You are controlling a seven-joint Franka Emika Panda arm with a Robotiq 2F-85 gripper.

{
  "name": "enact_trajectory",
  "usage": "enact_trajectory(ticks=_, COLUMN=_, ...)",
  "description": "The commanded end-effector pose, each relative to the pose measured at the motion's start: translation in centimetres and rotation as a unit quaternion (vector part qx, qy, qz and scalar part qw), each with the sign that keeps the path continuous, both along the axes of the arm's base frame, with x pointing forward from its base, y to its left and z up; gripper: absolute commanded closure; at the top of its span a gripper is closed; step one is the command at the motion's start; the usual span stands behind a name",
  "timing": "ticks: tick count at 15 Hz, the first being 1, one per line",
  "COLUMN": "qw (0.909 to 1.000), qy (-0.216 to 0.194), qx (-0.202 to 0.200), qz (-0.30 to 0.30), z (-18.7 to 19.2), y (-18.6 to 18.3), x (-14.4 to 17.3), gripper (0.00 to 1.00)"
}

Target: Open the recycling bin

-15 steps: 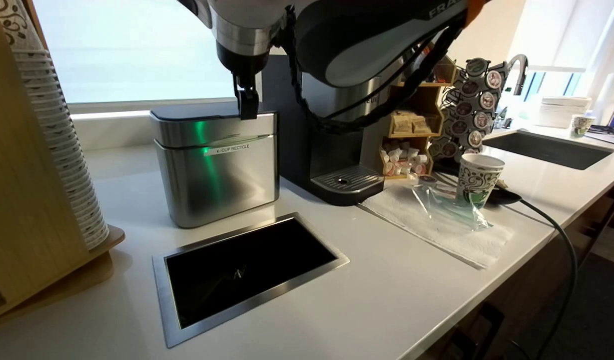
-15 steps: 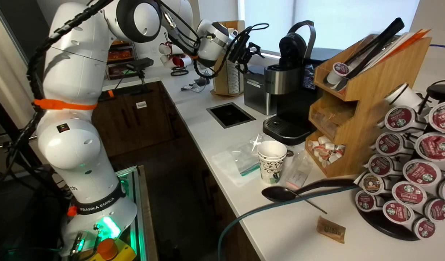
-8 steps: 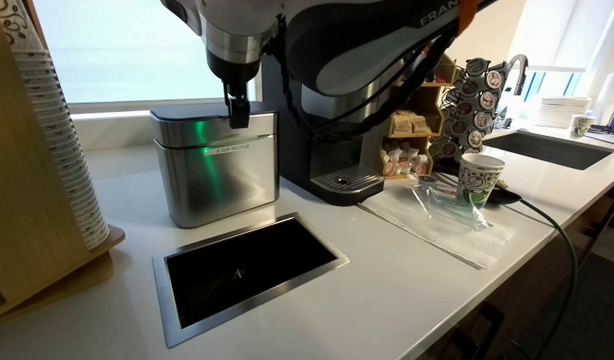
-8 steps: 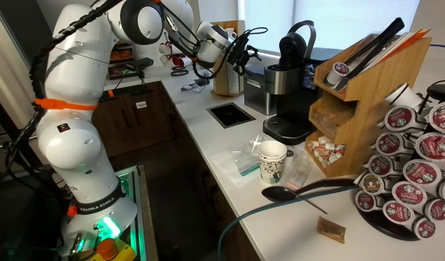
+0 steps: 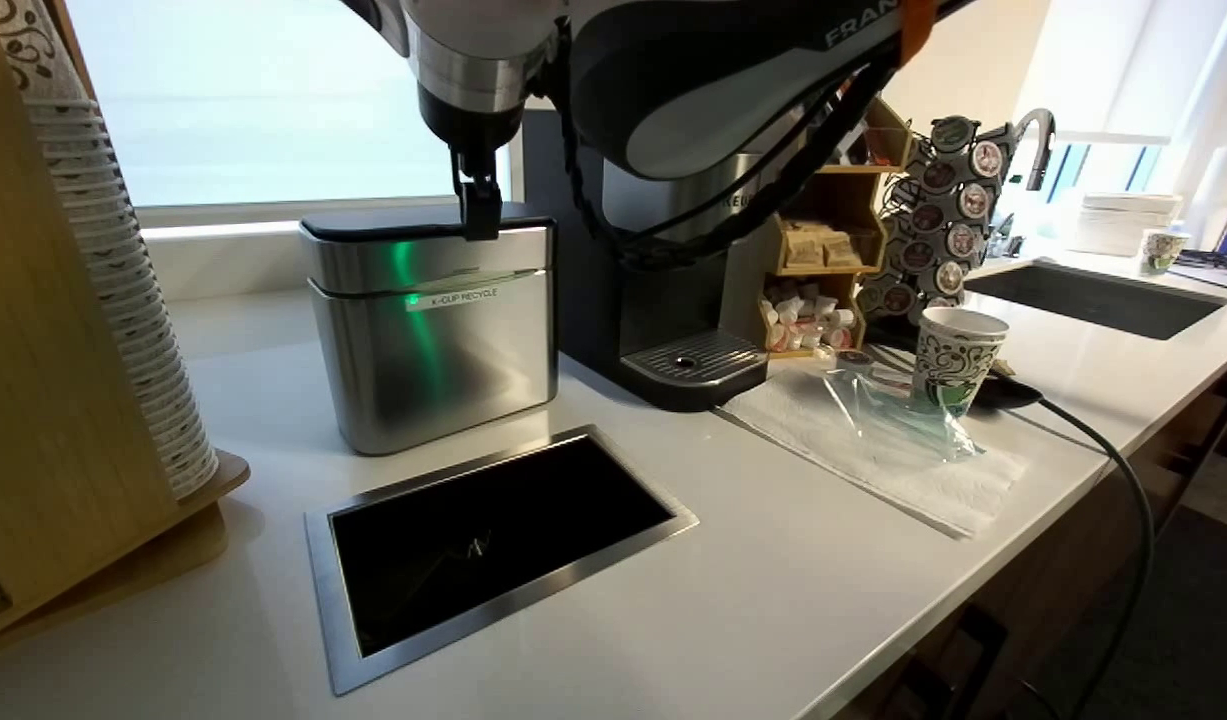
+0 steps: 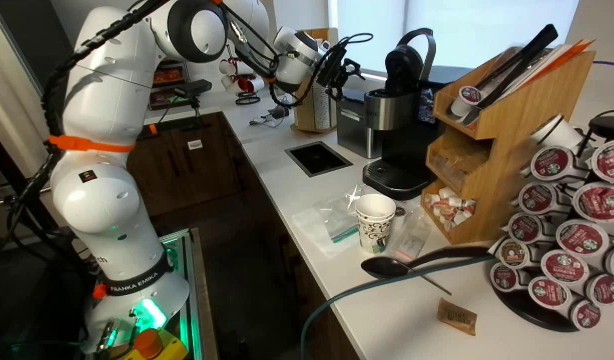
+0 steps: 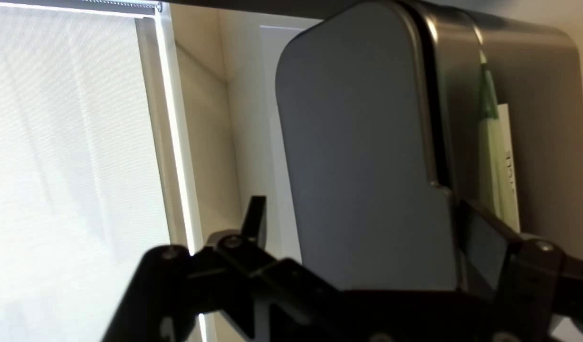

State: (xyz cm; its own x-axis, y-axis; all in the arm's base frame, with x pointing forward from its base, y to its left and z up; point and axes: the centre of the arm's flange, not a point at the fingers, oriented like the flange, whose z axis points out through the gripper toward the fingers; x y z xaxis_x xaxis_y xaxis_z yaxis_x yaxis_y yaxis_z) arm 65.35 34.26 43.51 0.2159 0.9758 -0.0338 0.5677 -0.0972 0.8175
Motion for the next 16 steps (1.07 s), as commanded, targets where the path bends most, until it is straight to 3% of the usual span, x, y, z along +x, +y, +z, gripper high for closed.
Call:
enact_trajectory(ticks=1, qw=0.9999, qy=-0.014, qx=-0.006, qz=0.003, z=0.1, y=0.3, x=1.0, gripper=0.0)
enact_trajectory(ticks=6, qw=0.9978, qy=-0.06, qx=-0.028, qz=-0.004, z=3.3, y=-0.6, x=1.0, gripper=0.0)
enact_trajectory(ticks=10, qw=0.9936, qy=-0.104, qx=-0.043, qz=-0.012, z=5.7, y=-1.8, x=3.6, gripper=0.0)
enact_trajectory(ticks=13, qw=0.9919, qy=-0.117, qx=-0.049, qz=-0.014, z=7.0, y=-2.2, x=4.4, gripper=0.0)
enact_trajectory(ticks=16, qw=0.9939, qy=-0.105, qx=-0.032, qz=0.011, z=7.3, y=-1.4, x=2.2, gripper=0.0)
